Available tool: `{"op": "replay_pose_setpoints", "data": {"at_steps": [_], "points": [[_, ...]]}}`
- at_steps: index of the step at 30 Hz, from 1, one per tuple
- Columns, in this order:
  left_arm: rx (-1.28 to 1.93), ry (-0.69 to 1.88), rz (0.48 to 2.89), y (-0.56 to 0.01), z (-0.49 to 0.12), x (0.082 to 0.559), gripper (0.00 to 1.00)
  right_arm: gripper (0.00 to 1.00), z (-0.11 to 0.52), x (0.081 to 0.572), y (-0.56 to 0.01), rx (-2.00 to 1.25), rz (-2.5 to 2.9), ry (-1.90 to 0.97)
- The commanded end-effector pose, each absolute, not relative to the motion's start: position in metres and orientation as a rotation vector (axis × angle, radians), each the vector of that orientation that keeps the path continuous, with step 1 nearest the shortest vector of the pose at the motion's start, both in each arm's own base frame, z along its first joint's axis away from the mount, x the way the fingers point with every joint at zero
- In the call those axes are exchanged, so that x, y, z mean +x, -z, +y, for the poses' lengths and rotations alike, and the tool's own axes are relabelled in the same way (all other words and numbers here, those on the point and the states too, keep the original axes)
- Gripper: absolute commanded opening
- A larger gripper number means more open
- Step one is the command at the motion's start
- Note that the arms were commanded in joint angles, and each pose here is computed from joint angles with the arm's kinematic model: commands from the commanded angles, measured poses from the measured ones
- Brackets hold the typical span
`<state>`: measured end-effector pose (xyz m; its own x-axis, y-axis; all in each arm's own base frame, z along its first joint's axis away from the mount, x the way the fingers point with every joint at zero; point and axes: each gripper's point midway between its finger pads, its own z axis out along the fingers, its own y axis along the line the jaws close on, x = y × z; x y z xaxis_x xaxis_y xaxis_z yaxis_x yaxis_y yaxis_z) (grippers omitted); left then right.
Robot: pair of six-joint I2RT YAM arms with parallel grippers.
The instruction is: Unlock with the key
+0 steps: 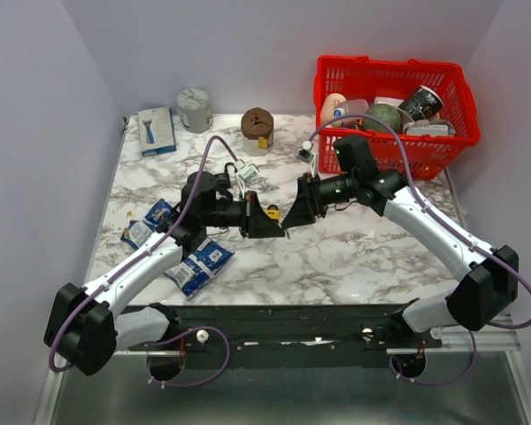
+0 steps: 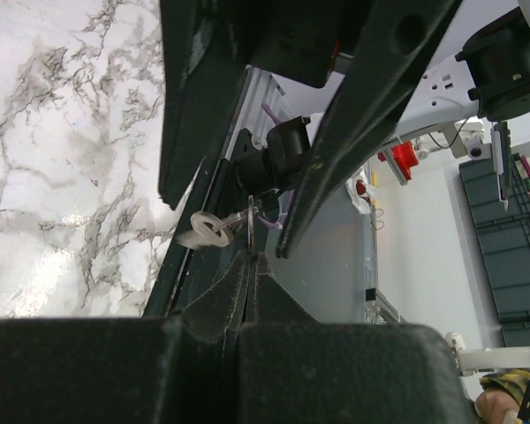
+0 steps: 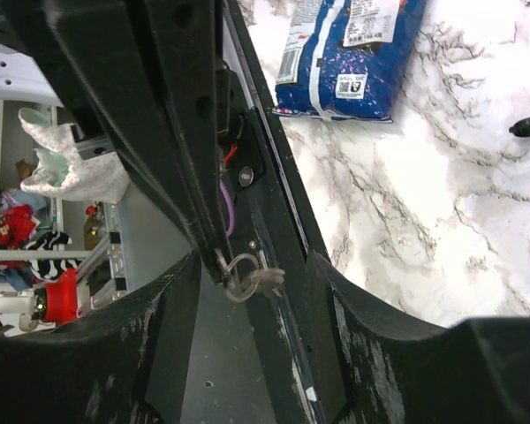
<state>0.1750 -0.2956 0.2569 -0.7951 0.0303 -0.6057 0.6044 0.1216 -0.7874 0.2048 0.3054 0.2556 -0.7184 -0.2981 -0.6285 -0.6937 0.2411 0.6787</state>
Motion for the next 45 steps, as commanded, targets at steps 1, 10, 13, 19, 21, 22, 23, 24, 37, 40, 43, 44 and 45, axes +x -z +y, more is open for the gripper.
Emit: {"op": "replay_pose_setpoints", "data": {"at_steps": [1, 10, 13, 19, 21, 22, 23, 24, 37, 40, 43, 44, 45], "points": [[0.677, 1.716, 1.871, -0.275, -0.296, 0.173, 0.00, 0.59, 0.306, 0.207, -0.247, -0.909, 2.172, -1.452], [0.677, 1.716, 1.871, -0.275, -0.296, 0.173, 0.00, 0.33, 0.307, 0.204, -0.248, -0.918, 2.162, -1.476], [0.673, 1.714, 1.872, -0.276, -0.296, 0.172, 0.00, 0.18, 0.307, 0.202, -0.249, -0.925, 2.159, -1.494], [0.621, 1.672, 1.912, -0.270, -0.294, 0.178, 0.04, 0.01, 0.308, 0.202, -0.253, -0.900, 2.145, -1.508], [0.606, 1.644, 1.912, -0.270, -0.292, 0.181, 0.28, 0.01, 0.311, 0.205, -0.258, -0.868, 2.130, -1.516], [0.581, 1.619, 1.910, -0.272, -0.291, 0.184, 0.37, 0.01, 0.310, 0.207, -0.263, -0.848, 2.115, -1.507], [0.570, 1.608, 1.906, -0.273, -0.290, 0.185, 0.43, 0.01, 0.311, 0.208, -0.266, -0.799, 2.131, -1.522], [0.554, 1.595, 1.899, -0.274, -0.289, 0.187, 0.53, 0.01, 0.314, 0.211, -0.270, -0.785, 2.098, -1.527], [0.253, 1.537, 1.785, -0.303, -0.272, 0.205, 0.69, 0.01, 0.319, 0.231, -0.318, -0.472, 1.901, -1.593], [0.217, 1.606, 1.730, -0.306, -0.274, 0.205, 0.62, 0.01, 0.319, 0.233, -0.319, -0.457, 1.891, -1.593], [0.197, 1.623, 1.746, -0.304, -0.276, 0.206, 0.60, 0.01, 0.320, 0.232, -0.317, -0.452, 1.892, -1.608], [0.193, 1.626, 1.746, -0.304, -0.276, 0.206, 0.60, 0.01, 0.320, 0.232, -0.318, -0.451, 1.889, -1.612], [0.187, 1.629, 1.741, -0.305, -0.276, 0.206, 0.59, 0.01, 0.320, 0.231, -0.318, -0.453, 1.886, -1.616]]}}
